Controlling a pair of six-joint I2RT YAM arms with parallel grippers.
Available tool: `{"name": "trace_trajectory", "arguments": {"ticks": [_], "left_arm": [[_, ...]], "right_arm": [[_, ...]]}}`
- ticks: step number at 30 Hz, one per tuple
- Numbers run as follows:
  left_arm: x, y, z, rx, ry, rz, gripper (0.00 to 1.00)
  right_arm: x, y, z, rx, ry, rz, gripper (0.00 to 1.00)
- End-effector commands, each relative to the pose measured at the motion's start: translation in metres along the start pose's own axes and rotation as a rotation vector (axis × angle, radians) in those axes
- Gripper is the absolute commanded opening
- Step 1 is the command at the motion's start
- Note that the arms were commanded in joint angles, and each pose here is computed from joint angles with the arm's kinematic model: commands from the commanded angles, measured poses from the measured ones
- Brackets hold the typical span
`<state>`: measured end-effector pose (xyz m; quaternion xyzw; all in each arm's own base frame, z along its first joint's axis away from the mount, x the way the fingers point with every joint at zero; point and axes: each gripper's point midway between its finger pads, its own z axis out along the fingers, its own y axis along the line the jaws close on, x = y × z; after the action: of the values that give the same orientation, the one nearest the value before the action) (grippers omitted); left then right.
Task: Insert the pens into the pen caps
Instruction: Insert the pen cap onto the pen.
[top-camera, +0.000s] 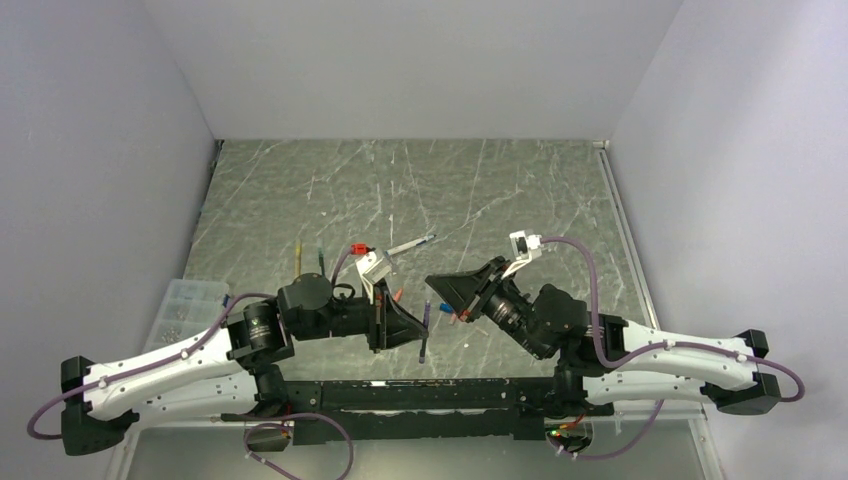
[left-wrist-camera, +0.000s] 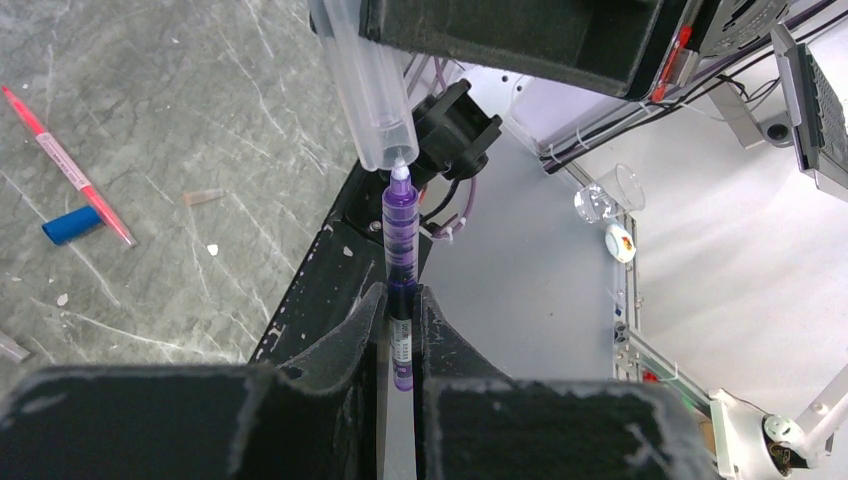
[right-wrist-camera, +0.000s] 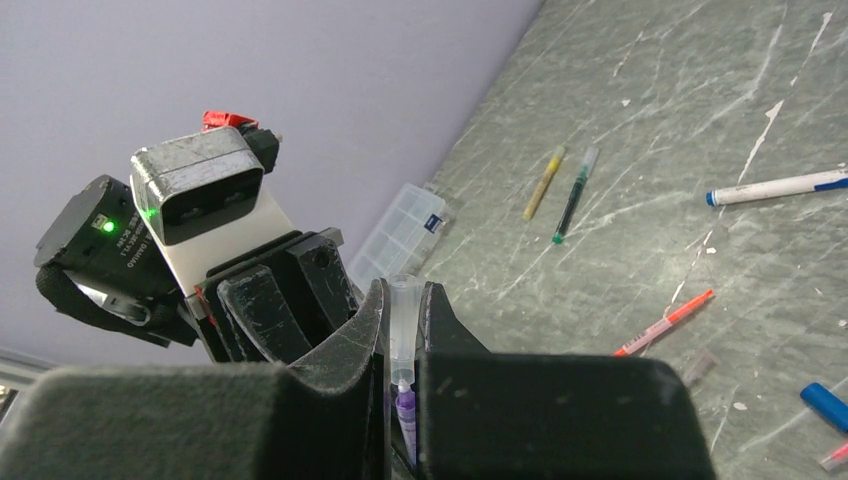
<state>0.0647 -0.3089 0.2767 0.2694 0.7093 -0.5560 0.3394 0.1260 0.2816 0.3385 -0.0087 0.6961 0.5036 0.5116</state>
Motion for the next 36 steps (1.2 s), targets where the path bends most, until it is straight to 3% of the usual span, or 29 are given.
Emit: {"name": "trace_trajectory", "arguments": {"ticks": [1, 36], "left_arm": [[-0.013, -0.011, 0.001, 0.044, -0.036, 0.003, 0.0], [-0.037, -0.001, -0.007, 0.008, -0.097, -0.006, 0.0]], "right_arm": [[-0.006, 0.012, 0.002, -0.044, -0.019, 0.006, 0.0], [0.034, -0.013, 0.007, 0.02, 0.073, -0.012, 0.0]]}}
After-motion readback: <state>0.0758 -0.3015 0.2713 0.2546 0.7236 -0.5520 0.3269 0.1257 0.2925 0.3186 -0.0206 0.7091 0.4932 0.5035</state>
